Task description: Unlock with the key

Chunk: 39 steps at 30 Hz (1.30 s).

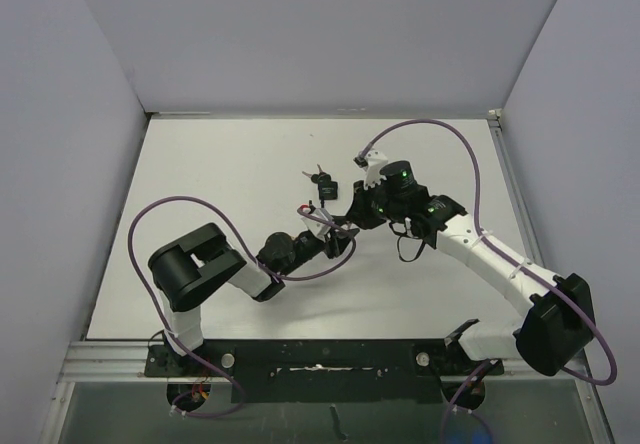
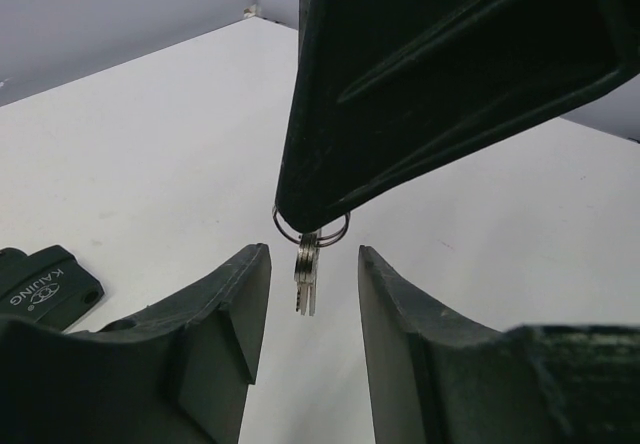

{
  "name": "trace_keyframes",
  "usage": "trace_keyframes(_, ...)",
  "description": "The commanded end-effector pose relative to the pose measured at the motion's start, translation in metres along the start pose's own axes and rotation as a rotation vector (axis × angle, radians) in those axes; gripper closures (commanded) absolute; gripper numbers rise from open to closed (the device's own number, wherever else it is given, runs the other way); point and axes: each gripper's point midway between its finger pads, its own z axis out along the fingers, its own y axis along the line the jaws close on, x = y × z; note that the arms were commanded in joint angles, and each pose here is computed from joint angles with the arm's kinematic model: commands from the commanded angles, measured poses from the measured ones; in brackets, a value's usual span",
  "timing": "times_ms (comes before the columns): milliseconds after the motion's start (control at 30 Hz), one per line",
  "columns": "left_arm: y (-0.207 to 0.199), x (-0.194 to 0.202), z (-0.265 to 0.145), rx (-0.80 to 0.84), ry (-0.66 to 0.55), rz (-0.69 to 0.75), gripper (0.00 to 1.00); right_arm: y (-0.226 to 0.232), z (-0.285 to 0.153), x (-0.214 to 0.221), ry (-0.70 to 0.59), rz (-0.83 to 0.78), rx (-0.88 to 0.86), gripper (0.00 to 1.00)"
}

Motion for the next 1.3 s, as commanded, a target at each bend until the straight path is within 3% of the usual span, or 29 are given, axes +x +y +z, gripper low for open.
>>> trace_keyframes(0, -0.003, -0.026, 0.004, 0.023, -0.089, 0.02, 0.62, 0.001, -0.012, -0.014, -0.061, 0.003, -0.001, 1.0)
trace_keyframes(133, -0.002, -0.025, -0.001, 0.016, -0.083, 0.025, 0.7, 0.002, -0.012, -0.015, -0.066, 0.006, -0.005, 1.0)
trace_keyframes(367, 0.003, -0.024, -0.005, -0.01, -0.078, 0.032, 0.99, 0.002, -0.014, -0.018, -0.077, 0.006, -0.004, 1.0)
trace_keyframes(867, 0.008, -0.035, -0.014, -0.045, -0.097, 0.036, 1.0, -0.01, -0.013, -0.014, -0.064, 0.034, 0.037, 1.0)
trace_keyframes(1100, 0.009, -0.027, -0.013, -0.061, -0.005, 0.005, 1.0, -0.008, -0.015, -0.016, -0.077, 0.031, 0.027, 0.65)
trace_keyframes(1167, 0.008, -0.025, -0.013, -0.062, 0.018, 0.001, 1.0, -0.006, -0.015, -0.016, -0.077, 0.027, 0.016, 0.58)
trace_keyframes(1267, 0.009, -0.025, -0.014, -0.063, 0.029, 0.004, 1.0, -0.004, -0.013, -0.015, -0.072, 0.024, -0.001, 0.55)
